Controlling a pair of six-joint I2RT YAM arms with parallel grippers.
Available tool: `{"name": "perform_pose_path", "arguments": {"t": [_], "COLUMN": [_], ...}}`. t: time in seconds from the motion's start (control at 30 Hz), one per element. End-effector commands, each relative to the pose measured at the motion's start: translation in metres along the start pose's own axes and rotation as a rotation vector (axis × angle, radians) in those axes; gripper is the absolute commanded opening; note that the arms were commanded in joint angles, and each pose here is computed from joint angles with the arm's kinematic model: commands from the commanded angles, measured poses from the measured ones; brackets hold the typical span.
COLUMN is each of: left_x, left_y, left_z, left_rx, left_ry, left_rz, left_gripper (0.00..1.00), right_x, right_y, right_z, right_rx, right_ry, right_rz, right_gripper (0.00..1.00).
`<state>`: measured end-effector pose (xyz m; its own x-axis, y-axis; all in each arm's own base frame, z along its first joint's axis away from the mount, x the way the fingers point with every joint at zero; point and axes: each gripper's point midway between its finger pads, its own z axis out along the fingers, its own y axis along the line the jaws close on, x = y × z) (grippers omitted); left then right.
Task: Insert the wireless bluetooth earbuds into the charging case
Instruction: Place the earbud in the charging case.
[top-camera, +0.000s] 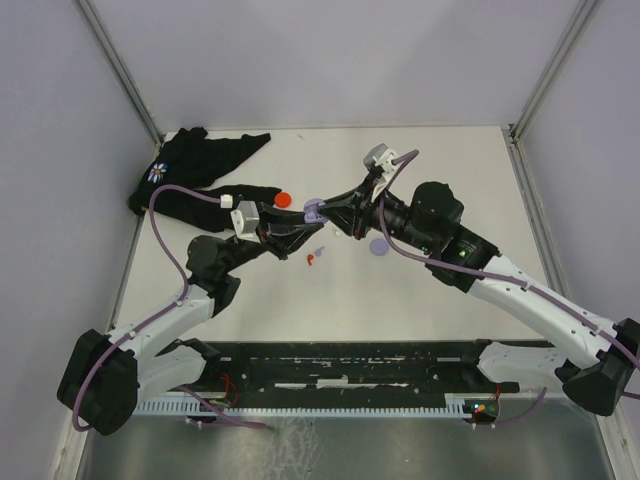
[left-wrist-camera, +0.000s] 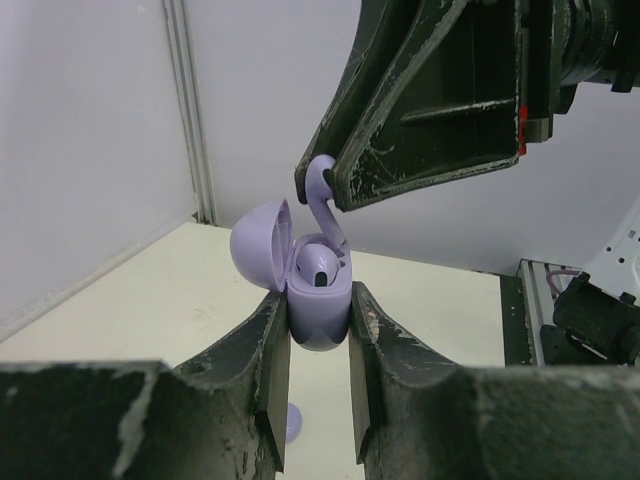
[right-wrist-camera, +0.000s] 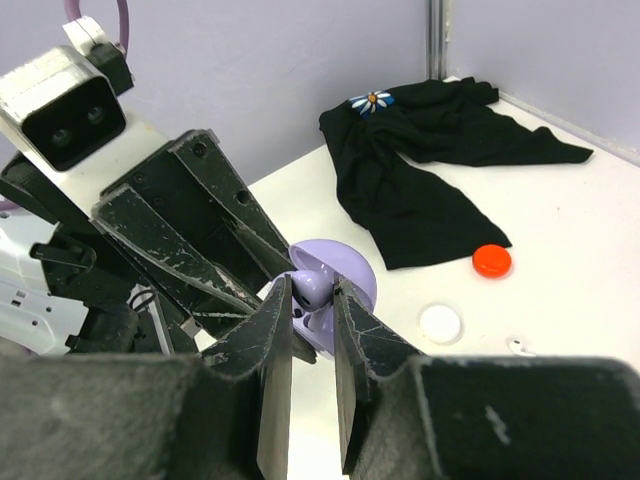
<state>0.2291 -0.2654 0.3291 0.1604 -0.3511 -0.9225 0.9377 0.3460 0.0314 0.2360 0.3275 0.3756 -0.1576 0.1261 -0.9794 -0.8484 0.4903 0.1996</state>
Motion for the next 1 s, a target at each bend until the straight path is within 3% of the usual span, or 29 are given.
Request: {"name": "perform_pose_path", "arguments": {"t": [0.0,0.5,0.97], "left_x": [-0.031,-0.037,-0.039], "left_y": [-0.009,0.000,-0.002], "left_z": [0.005,0.010,0.007], "left_rx": [0.041,-0.007,-0.002], "left_ry": [-0.086,-0.122,-0.142], "left_rz": [0.028,-0.032,-0.025], "left_gripper": [0.03,0.03,0.03], "right_x": [-0.002,0.012,0.028], "right_y": [0.003,0.016,0.003], "right_z": [0.004,0.004,-0.002], "right_rx": [-0.025,-0.111,-0.054], "right_ry": [-0.024,0.010,0.062], "right_rz": [-0.001,-0.021,-0.069], "right_gripper": [0.18,0.18,0.32]}}
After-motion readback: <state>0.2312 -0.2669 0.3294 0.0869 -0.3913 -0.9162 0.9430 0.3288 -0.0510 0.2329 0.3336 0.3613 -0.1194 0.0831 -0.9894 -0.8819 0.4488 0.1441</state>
